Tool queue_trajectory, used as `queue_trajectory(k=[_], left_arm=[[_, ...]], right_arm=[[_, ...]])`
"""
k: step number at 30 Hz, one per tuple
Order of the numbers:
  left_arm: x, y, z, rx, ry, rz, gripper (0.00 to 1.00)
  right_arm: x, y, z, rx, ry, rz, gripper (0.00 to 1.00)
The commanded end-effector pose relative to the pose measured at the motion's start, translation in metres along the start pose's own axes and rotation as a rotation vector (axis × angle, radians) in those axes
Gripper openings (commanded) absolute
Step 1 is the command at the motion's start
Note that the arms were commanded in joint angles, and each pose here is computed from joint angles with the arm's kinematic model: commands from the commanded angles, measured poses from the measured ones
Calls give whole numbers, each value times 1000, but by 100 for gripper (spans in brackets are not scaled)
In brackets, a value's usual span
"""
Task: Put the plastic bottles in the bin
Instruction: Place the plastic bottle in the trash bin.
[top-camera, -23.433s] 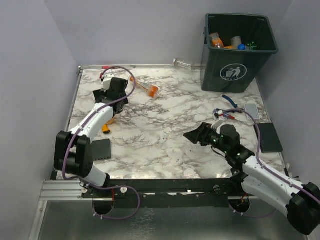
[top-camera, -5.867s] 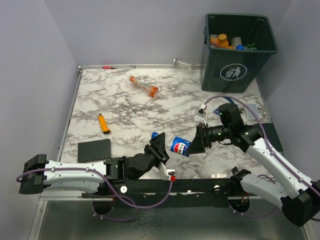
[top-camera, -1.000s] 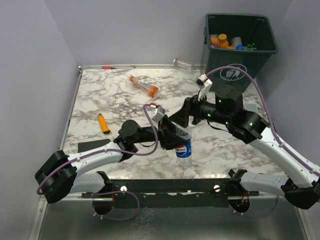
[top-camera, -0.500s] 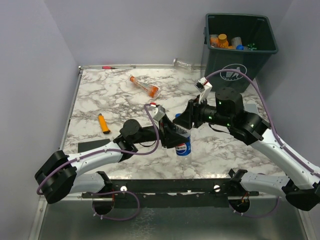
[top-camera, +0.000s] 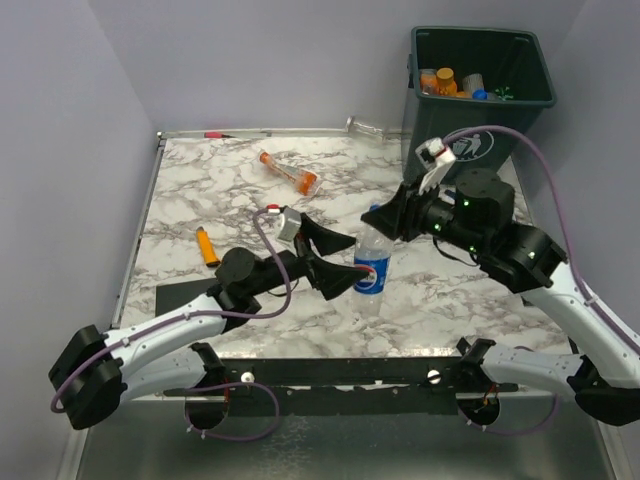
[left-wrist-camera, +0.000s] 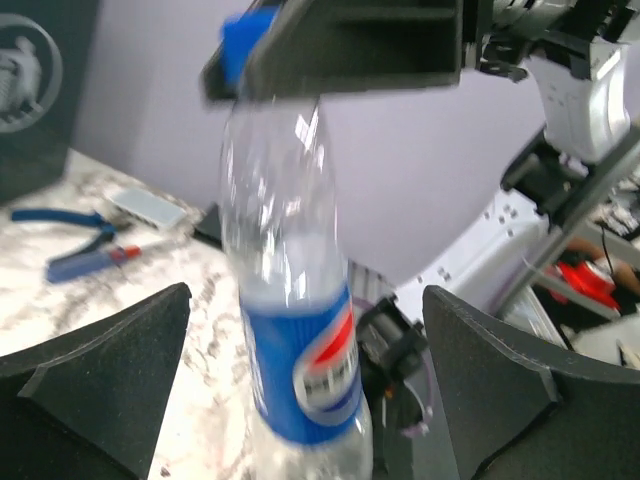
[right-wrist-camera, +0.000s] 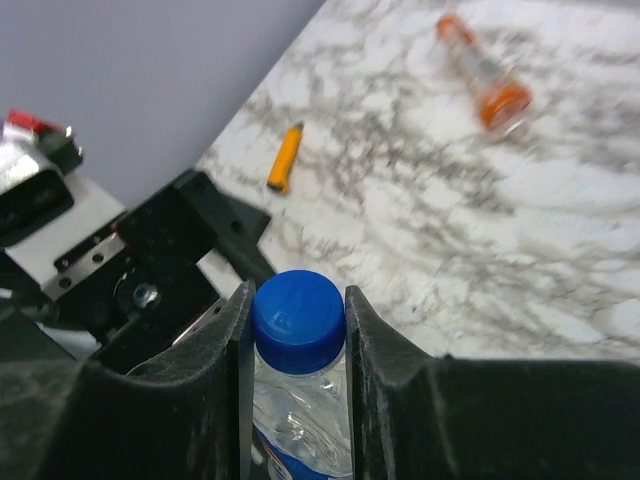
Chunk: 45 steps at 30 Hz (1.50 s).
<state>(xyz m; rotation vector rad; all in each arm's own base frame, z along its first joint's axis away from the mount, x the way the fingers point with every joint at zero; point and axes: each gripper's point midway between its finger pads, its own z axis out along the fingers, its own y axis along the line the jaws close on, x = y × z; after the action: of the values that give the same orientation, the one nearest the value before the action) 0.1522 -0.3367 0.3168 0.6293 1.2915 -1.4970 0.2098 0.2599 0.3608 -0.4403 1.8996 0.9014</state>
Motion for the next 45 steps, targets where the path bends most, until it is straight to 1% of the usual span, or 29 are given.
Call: queue_trajectory(k=[1, 4, 6, 7, 8, 9, 11, 13, 15, 19, 21, 25, 27, 29, 31, 33, 34, 35, 36, 37, 38, 40, 41, 45], left_arm=[[-45, 16, -19, -175, -202, 87, 99], [-74, 17, -32, -247, -296, 126, 99], [-91, 25, -41, -330, -355, 144, 99], [-97, 31, -46, -376, -379, 148, 99], [-102, 39, -52, -433, -401, 149, 99], [-104, 46, -57, -482, -412, 149, 99], [-106, 61, -68, -589, -425, 149, 99], [-106, 76, -78, -686, -425, 147, 99], [-105, 87, -85, -766, -420, 142, 99], [-102, 103, -95, -874, -406, 149, 99], [-101, 109, -98, -917, -393, 156, 99], [-103, 120, -108, -1010, -387, 168, 99], [-104, 125, -115, -1052, -391, 170, 99], [-104, 132, -123, -1104, -405, 159, 99], [-105, 142, -130, -1147, -416, 141, 99], [-104, 157, -134, -1184, -418, 108, 99], [-104, 164, -135, -1203, -415, 87, 99], [-101, 173, -137, -1230, -403, 67, 99], [-100, 181, -137, -1247, -395, 49, 99], [-100, 188, -137, -1260, -394, 33, 99], [-100, 194, -136, -1271, -386, 18, 99], [-100, 205, -132, -1280, -380, -10, 99], [-99, 213, -129, -1288, -368, -26, 99], [-101, 243, -122, -1322, -349, -105, 99]], right_arm=[[-96, -17, -46, 216, -286, -88, 1], [-159, -30, -79, 384, -472, -139, 1], [-200, -41, -107, 519, -637, -169, 1], [-222, -43, -124, 573, -738, -177, 1], [-249, -42, -147, 619, -877, -182, 1], [-266, -42, -164, 672, -973, -202, 1], [-289, -42, -188, 755, -1118, -222, 1], [-308, -43, -200, 827, -1214, -258, 1], [-325, -52, -198, 876, -1259, -284, 1], [-358, -97, -181, 966, -1299, -290, 1], [-371, -131, -175, 1036, -1329, -290, 1], [-390, -205, -154, 1085, -1339, -265, 1], [-392, -243, -149, 1102, -1345, -228, 1], [-390, -279, -144, 1076, -1347, -174, 1], [-386, -309, -136, 1098, -1317, -153, 1], [-383, -329, -126, 1141, -1277, -168, 1], [-377, -341, -117, 1155, -1249, -163, 6], [-373, -349, -112, 1157, -1231, -150, 18], [-370, -354, -105, 1150, -1209, -137, 40], [-367, -358, -99, 1143, -1193, -125, 54], [-366, -361, -95, 1132, -1183, -107, 64], [-368, -357, -90, 1087, -1181, -74, 96], [-372, -350, -89, 1059, -1186, -68, 99], [-395, -300, -92, 914, -1246, -59, 100]])
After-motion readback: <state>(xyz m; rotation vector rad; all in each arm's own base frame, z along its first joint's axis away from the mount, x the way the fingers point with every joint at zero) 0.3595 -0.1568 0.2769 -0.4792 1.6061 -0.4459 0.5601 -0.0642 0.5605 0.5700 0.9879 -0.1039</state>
